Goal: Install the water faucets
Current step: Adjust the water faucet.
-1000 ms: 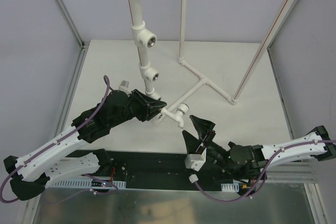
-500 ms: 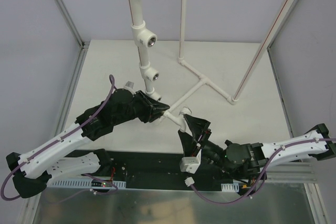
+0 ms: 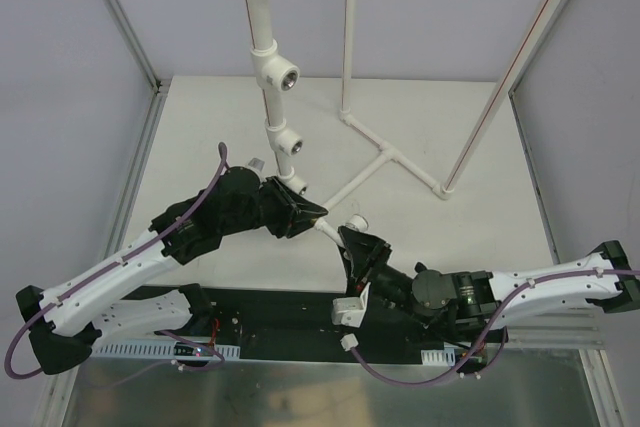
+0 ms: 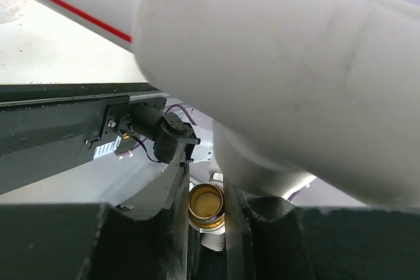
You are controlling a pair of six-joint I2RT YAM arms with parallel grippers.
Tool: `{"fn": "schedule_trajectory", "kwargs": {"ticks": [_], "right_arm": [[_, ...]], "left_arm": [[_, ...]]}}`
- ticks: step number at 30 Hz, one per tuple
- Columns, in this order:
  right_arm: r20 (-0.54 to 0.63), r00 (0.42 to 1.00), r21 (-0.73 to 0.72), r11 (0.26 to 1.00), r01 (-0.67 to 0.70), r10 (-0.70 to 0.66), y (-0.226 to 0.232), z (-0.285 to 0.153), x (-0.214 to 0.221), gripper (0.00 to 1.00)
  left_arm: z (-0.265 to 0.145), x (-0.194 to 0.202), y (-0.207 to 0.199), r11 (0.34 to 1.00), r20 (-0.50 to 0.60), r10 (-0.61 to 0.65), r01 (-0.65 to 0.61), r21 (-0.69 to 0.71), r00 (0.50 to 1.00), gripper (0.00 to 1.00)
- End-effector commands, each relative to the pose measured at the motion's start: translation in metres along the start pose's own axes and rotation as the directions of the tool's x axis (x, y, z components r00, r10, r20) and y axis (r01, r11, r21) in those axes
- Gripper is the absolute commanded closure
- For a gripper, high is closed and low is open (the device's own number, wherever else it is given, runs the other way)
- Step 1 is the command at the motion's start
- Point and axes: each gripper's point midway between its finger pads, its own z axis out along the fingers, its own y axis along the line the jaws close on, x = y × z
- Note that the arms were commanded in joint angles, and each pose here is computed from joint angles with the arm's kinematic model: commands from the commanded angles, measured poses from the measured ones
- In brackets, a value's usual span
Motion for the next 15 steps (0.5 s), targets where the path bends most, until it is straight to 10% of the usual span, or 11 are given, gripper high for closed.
{"fn": "schedule_trajectory", "kwargs": {"ticks": [1,3,10,15], "right_arm": [[-0.002,1.0,0.026,0.999,-0.026,0.027,-0.013,0.005,-0.004,0.71],[-0.023,0.999,0.028,0.999,-0.039,0.04,-0.012,0.005,0.0,0.98],[0.034,0.947,0.058,0.946,-0.32,0.318,-0.017,-0.001,-0.006,1.0],[0.173,0.742,0.08,0.742,-0.666,0.648,-0.03,-0.011,-0.018,1.0]], "left_arm": [[-0.01,0.011,-0.022,0.999,-0.054,0.013,-0.01,0.053,0.998,1.0],[-0.011,0.014,-0.023,0.998,-0.066,0.016,-0.013,0.057,0.998,1.0],[-0.014,0.011,-0.026,0.994,-0.045,0.068,-0.064,0.09,0.997,0.19],[-0.021,-0.009,-0.021,0.982,0.079,0.099,-0.111,0.151,0.992,0.08]]}}
